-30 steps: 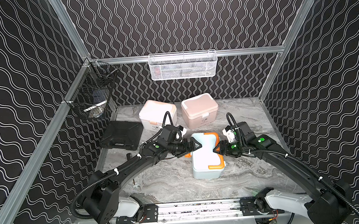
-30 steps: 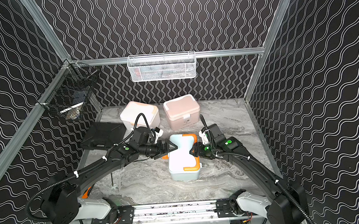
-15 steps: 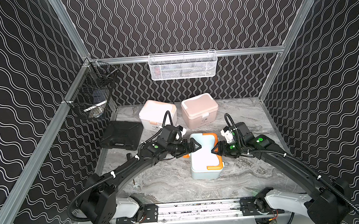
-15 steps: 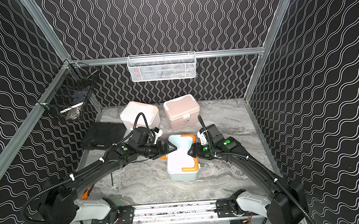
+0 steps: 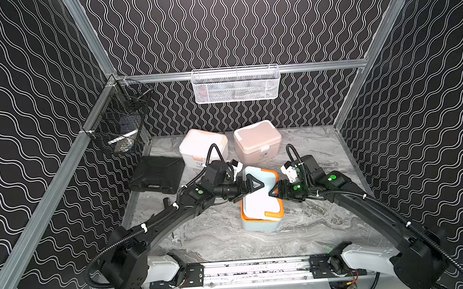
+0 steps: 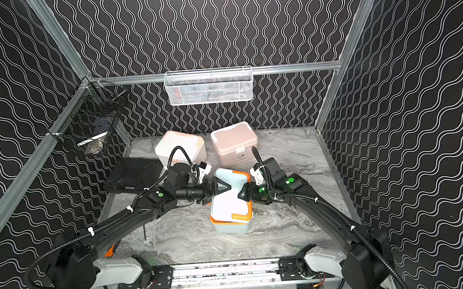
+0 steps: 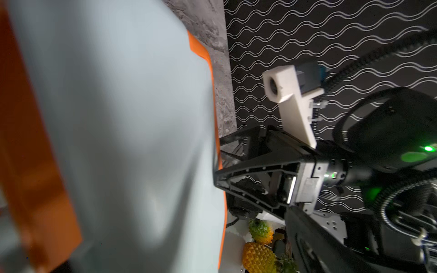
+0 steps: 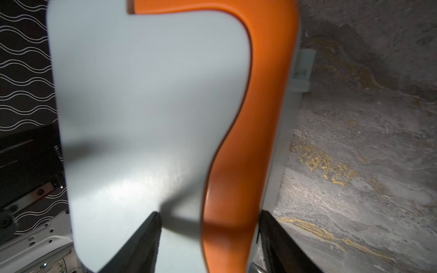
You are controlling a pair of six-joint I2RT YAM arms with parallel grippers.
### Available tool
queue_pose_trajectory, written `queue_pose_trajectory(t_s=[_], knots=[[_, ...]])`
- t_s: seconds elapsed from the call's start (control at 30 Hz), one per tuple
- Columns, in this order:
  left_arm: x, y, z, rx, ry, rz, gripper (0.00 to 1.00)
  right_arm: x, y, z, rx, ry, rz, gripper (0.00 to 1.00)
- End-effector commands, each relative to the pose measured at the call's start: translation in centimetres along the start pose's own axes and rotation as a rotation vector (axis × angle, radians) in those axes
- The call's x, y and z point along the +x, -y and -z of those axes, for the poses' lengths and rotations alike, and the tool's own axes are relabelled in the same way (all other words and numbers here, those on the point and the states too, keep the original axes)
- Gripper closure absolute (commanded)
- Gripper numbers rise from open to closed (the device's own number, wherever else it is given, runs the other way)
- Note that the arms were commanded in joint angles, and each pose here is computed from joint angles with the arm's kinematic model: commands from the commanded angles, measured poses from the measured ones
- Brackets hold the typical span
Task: Open first aid kits and take out gauze
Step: Open the lid of the first aid kit.
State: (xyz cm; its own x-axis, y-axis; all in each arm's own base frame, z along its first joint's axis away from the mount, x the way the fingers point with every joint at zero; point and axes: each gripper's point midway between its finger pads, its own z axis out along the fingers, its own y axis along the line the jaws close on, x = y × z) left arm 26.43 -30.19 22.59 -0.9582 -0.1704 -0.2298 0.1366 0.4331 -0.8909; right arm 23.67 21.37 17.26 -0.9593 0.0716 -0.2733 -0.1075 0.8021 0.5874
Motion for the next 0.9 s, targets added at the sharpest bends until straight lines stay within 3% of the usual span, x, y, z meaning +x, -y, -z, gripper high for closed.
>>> queue_pose_trajectory(t_s=[0.0,0.17,0.3,0.57,0.87], knots=[[-0.7,3.1,0.7,0.1,0.017,-0.029,0.01,-1.1,-1.0,0.5,-0.02,0.038,0.008,0.3],[-1.3,4.3,1.1,0.106,0.032,-0.046,0.01,-2.0,-0.5,2.3,0.036,0.118,-0.012,0.16],[-1.7,5.2,1.1,0.113,0.031,-0.052,0.01,-2.7,-0.5,4.5,0.053,0.216,-0.018,0.1],[-2.2,7.2,-0.2,0.127,0.017,-0.072,0.01,-3.9,-0.9,8.2,0.057,0.349,-0.021,0.09],[-1.4,11.2,-4.6,0.147,-0.026,-0.132,0.01,-4.9,-0.6,14.5,0.134,0.539,-0.016,0.1]])
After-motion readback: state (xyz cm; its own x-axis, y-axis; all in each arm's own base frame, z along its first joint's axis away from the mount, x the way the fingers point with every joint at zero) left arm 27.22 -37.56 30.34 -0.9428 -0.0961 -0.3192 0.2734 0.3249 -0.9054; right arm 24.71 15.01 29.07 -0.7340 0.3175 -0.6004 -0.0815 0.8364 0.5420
